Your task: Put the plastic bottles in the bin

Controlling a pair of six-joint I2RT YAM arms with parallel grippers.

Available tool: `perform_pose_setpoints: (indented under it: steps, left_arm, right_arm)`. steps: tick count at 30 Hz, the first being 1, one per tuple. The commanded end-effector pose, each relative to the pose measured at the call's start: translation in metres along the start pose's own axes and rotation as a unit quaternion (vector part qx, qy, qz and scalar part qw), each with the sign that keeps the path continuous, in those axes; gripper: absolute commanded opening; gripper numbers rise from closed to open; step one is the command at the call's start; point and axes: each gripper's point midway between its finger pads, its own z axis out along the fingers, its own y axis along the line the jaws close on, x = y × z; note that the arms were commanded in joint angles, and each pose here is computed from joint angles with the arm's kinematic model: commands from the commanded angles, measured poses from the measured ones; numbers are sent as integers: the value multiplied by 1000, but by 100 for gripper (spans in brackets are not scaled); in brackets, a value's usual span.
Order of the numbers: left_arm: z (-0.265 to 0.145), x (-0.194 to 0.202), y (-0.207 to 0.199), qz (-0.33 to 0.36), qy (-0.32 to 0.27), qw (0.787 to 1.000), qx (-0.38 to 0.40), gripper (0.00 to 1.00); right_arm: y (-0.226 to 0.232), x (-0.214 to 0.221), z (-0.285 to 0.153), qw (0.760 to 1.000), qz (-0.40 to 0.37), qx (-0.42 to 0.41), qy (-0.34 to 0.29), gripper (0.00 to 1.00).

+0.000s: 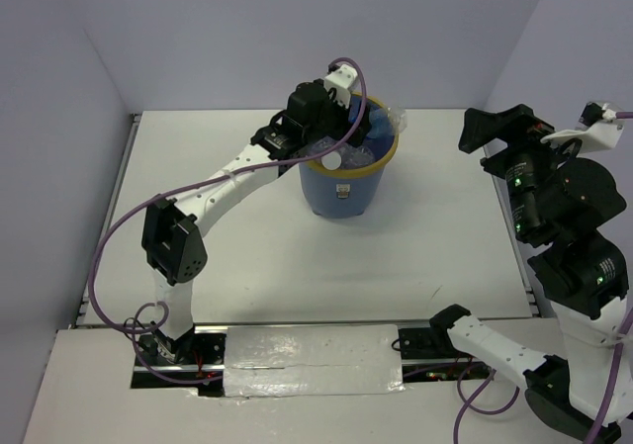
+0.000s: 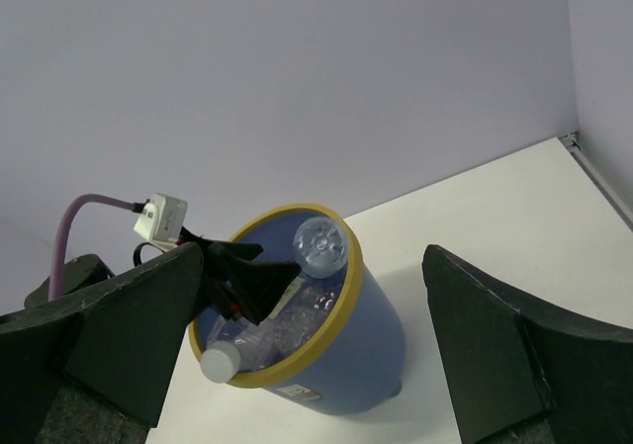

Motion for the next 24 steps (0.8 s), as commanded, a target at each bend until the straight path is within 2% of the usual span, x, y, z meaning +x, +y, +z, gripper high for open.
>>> perform_pose_setpoints:
  steps: [1, 4, 7, 11, 14, 17, 18, 20, 21, 22, 23, 24]
  left_arm:
    - [-20, -37, -4, -3, -37, 999, 6, 99]
    - [-33, -57, -8, -5, -56, 998, 12, 99]
    - [-65, -96, -16, -9, -94, 995, 24, 99]
    - [-132, -159, -15, -23, -168, 985, 17, 99]
    - [-164, -183, 14, -57, -191, 979, -47, 98]
    - [-179, -176, 52, -104, -169, 972, -123, 97]
    - [-183, -162, 70, -118, -148, 967, -168, 97]
    - [-189, -144, 109, -169, -130, 950, -229, 97]
    - [-192, -124, 121, -186, -95, 946, -249, 97]
    - [-200, -109, 149, -229, -86, 929, -278, 97]
    - [-205, -96, 161, -249, -72, 921, -289, 96]
    - [-215, -71, 177, -279, -49, 911, -299, 96]
  right_arm:
    - [-4, 5, 3, 1000, -10, 11, 4, 100]
    - [-4, 14, 7, 999, -22, 12, 20, 100]
    - [-2, 31, 15, 997, -45, 18, 54, 100]
    - [1, 65, 32, 990, -81, 25, 109, 100]
    - [-4, 92, 40, 984, -98, 37, 143, 100]
    - [-12, 117, 50, 979, -98, 48, 170, 100]
    - [-9, 124, 53, 978, -90, 38, 183, 100]
    - [-27, 135, 63, 976, -72, 60, 194, 100]
    - [-25, 142, 66, 975, -57, 44, 209, 100]
    - [-44, 150, 72, 973, -43, 69, 216, 100]
    - [-51, 153, 77, 973, -31, 75, 215, 100]
    - [-58, 174, 77, 967, -17, 72, 243, 100]
